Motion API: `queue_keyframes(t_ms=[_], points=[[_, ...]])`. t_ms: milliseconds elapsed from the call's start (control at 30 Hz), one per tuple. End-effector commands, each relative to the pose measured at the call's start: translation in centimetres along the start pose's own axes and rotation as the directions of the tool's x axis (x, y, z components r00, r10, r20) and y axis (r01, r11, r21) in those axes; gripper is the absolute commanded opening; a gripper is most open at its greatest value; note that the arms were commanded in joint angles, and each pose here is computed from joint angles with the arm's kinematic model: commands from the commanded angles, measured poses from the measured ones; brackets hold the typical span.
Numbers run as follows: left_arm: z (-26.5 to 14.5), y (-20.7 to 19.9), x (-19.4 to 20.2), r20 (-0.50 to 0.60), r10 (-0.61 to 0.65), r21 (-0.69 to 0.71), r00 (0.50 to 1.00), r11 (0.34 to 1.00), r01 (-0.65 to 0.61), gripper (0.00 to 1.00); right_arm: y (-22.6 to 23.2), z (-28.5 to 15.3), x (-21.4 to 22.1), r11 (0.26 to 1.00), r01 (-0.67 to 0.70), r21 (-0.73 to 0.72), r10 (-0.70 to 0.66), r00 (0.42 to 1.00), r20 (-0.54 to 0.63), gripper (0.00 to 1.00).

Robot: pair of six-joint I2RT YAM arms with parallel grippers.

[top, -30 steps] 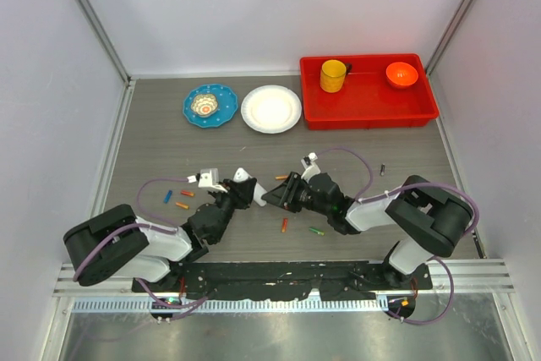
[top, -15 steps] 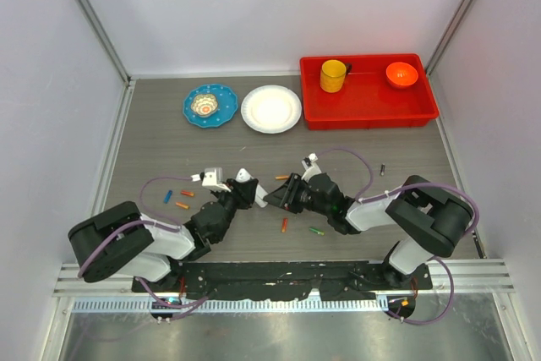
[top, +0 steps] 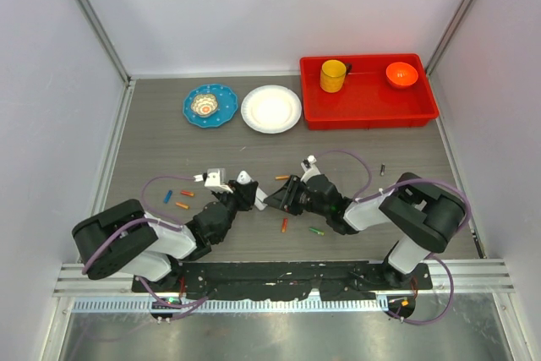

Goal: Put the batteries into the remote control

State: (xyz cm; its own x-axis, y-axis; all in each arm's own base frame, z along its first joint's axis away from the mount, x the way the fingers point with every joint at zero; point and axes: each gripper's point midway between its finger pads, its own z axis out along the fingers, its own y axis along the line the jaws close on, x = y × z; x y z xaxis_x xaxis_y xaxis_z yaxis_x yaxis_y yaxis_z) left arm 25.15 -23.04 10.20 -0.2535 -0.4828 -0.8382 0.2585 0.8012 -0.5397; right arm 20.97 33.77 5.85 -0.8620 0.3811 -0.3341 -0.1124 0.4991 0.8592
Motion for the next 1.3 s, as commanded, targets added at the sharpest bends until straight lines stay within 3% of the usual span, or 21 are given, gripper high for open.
queue_keyframes(t_ms=[0, 600, 1267], points=[[0.4, -0.7, -0.7, 0.030, -0.004, 0.005, 1.000, 1.000, 0.004, 0.00, 2.1, 0.4, -1.1, 0.997, 0.029, -0.069, -0.026, 0.999, 0.044, 0.36], [0.0, -1.3, -0.7, 0.006, -0.051, 0.029, 0.999, 0.998, 0.051, 0.00, 0.7, 0.8, -0.8, 0.999, 0.027, -0.037, -0.025, 0.999, 0.041, 0.36], [-0.4, -0.3, 0.1, -0.031, -0.015, -0.004, 0.999, 1.000, 0.015, 0.00, -0.3, 0.7, -0.6, 0.999, 0.045, -0.008, -0.045, 0.998, 0.044, 0.36]])
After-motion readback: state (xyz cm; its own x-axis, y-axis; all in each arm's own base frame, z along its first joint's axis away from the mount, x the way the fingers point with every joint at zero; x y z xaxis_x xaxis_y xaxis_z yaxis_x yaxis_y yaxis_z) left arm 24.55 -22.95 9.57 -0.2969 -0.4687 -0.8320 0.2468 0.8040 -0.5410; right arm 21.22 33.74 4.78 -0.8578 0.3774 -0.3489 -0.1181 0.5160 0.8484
